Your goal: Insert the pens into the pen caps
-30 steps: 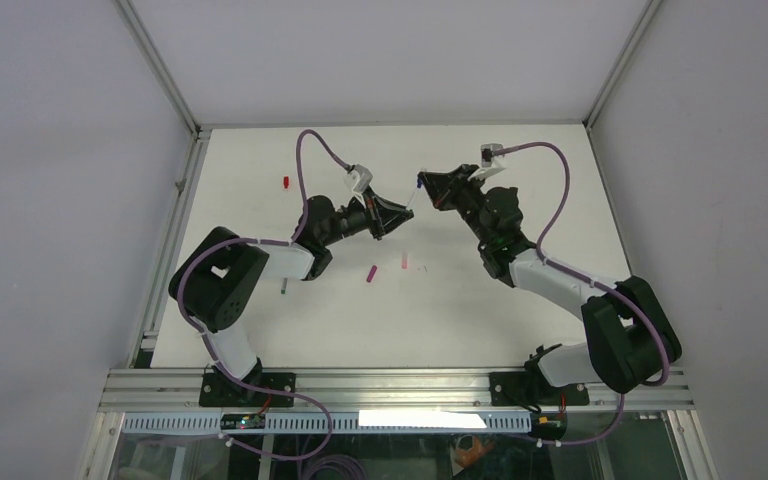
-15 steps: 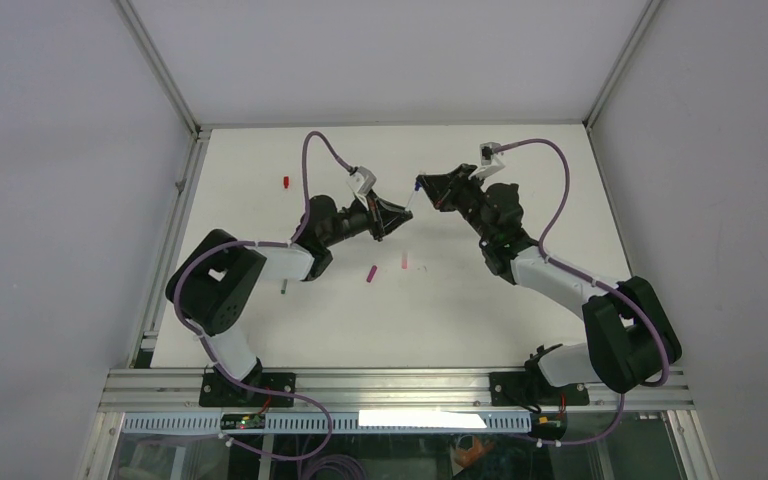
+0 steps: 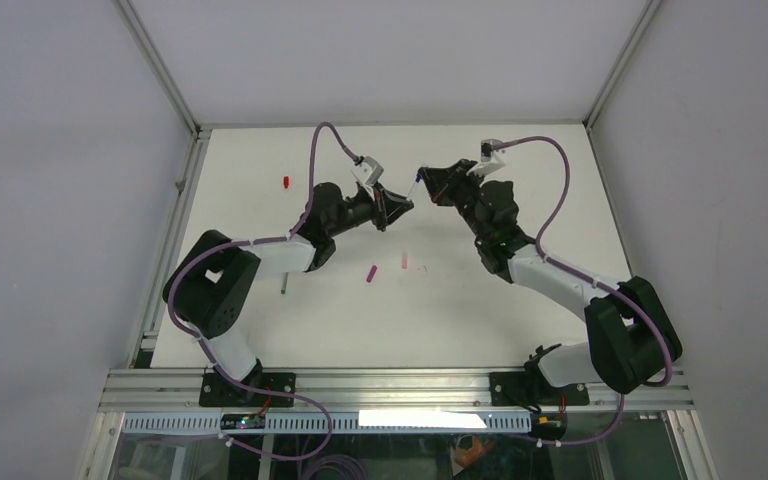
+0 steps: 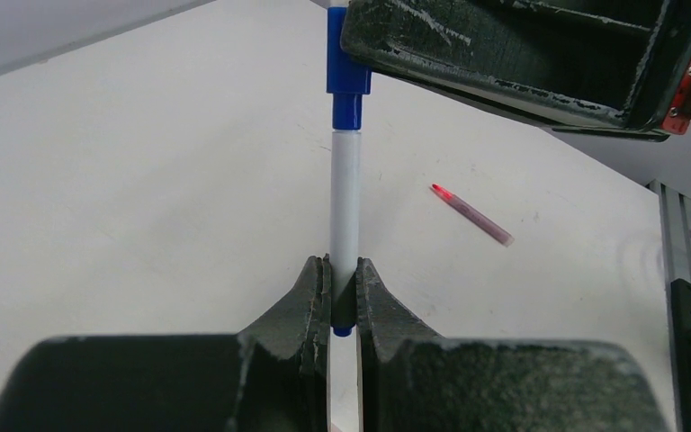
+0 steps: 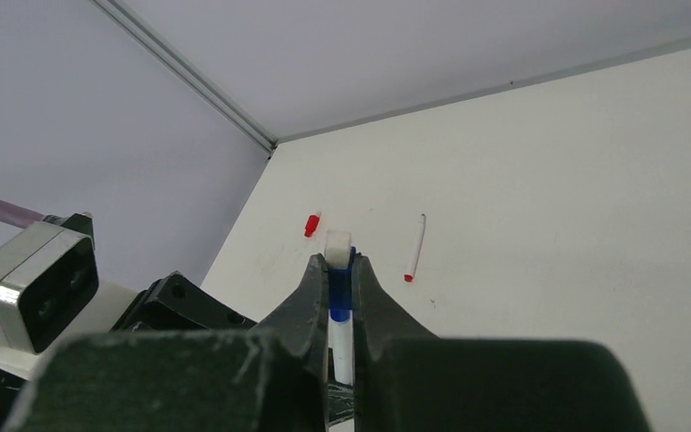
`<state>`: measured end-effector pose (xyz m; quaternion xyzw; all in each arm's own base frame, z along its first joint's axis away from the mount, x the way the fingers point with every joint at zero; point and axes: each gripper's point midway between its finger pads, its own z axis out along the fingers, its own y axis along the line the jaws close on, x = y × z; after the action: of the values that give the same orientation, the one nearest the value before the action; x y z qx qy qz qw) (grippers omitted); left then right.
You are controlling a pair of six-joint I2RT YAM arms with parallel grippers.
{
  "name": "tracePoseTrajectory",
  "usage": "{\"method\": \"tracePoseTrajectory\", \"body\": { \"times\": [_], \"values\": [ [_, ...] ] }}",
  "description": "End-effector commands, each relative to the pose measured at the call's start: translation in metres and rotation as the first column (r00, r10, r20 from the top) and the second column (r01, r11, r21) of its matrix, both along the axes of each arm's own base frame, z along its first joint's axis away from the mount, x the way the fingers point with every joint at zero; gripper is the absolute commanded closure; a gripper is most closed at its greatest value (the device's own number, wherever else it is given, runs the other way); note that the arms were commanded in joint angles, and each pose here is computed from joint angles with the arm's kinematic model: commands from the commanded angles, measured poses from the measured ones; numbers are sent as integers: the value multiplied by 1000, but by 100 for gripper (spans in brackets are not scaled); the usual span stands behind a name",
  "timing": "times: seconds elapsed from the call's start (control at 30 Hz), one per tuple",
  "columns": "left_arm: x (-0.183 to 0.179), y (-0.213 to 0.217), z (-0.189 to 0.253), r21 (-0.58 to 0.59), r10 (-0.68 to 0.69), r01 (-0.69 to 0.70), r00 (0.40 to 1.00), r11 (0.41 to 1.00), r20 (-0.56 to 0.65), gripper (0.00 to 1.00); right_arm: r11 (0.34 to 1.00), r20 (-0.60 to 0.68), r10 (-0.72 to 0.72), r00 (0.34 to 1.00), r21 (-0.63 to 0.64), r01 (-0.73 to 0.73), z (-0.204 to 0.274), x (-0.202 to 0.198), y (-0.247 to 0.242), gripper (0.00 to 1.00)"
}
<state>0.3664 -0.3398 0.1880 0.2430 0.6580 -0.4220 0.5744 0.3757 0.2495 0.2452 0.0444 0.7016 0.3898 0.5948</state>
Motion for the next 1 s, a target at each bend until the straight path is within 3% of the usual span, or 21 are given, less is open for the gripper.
{"method": "tracePoseTrajectory", "body": {
  "times": [0.0, 0.47, 0.97],
  "values": [
    [23, 7, 121, -157, 113, -66, 942, 985, 316, 100, 974, -200, 172, 964, -114, -198, -61, -43, 39, 100],
    [22, 8, 130, 7, 57, -72, 850, 997, 524, 100, 938, -365, 247, 897, -144, -317, -110, -65, 56, 100],
    [16, 16, 169, -90, 126, -89, 784, 992, 608, 100, 916, -474, 264, 840, -150, -373, -150, -82, 76, 100]
  ]
}}
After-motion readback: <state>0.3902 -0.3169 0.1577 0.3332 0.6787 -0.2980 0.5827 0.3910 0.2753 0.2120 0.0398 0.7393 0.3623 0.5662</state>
